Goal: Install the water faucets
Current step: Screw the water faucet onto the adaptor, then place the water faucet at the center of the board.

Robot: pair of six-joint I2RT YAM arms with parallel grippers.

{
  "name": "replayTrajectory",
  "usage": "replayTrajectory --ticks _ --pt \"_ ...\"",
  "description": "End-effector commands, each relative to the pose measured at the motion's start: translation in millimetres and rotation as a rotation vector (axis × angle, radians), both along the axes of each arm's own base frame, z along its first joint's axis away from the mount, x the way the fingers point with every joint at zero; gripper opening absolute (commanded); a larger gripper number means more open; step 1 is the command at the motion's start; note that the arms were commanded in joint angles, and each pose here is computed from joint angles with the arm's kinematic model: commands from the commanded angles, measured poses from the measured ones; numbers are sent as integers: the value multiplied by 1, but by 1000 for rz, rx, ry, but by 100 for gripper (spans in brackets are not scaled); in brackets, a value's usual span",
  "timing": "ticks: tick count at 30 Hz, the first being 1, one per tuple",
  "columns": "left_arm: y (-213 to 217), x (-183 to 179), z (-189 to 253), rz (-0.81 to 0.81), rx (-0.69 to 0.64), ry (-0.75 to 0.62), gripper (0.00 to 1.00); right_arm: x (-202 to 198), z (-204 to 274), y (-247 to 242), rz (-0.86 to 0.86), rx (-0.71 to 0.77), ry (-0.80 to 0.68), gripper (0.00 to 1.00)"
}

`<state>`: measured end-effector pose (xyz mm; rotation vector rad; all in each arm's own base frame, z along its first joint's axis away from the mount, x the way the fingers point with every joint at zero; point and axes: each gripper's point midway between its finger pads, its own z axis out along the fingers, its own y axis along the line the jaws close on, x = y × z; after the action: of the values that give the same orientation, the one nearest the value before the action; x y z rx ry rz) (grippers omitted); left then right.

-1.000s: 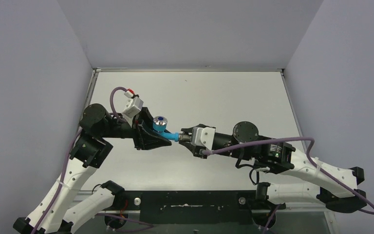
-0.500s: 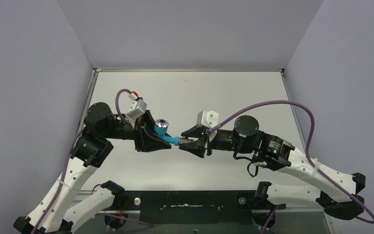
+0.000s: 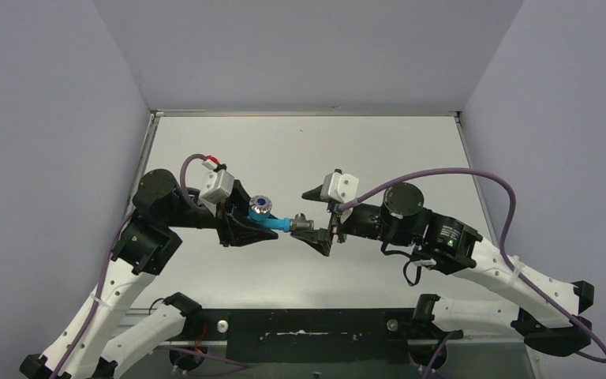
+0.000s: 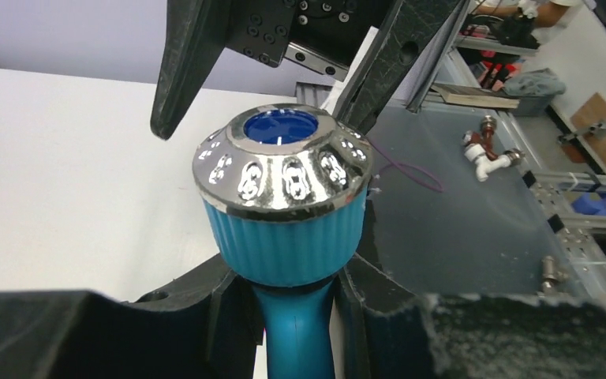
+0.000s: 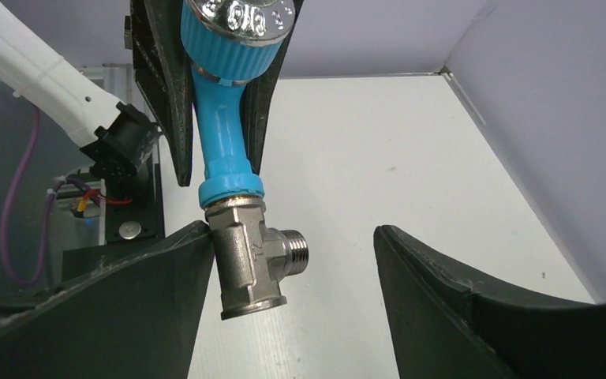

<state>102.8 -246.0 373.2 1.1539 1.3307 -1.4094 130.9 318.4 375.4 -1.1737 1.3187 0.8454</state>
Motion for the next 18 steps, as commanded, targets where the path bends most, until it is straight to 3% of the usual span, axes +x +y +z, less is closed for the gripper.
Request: replayTrajectory --ticks 1,6,10,13,18 --pt "2 3 7 49 -38 -100 0 21 67 -36 -160 124 -217 76" --pt "-2 29 -30 190 -11 40 0 42 62 -74 -378 184 -202 82" --pt "-4 51 -66 287 36 151 0 68 32 -103 -626 208 -72 86" --pt "-7 60 -90 311 63 214 0 80 -6 -114 -761 155 18 100" --pt "-11 80 -130 364 127 294 0 94 -63 -130 -943 -28 88 100"
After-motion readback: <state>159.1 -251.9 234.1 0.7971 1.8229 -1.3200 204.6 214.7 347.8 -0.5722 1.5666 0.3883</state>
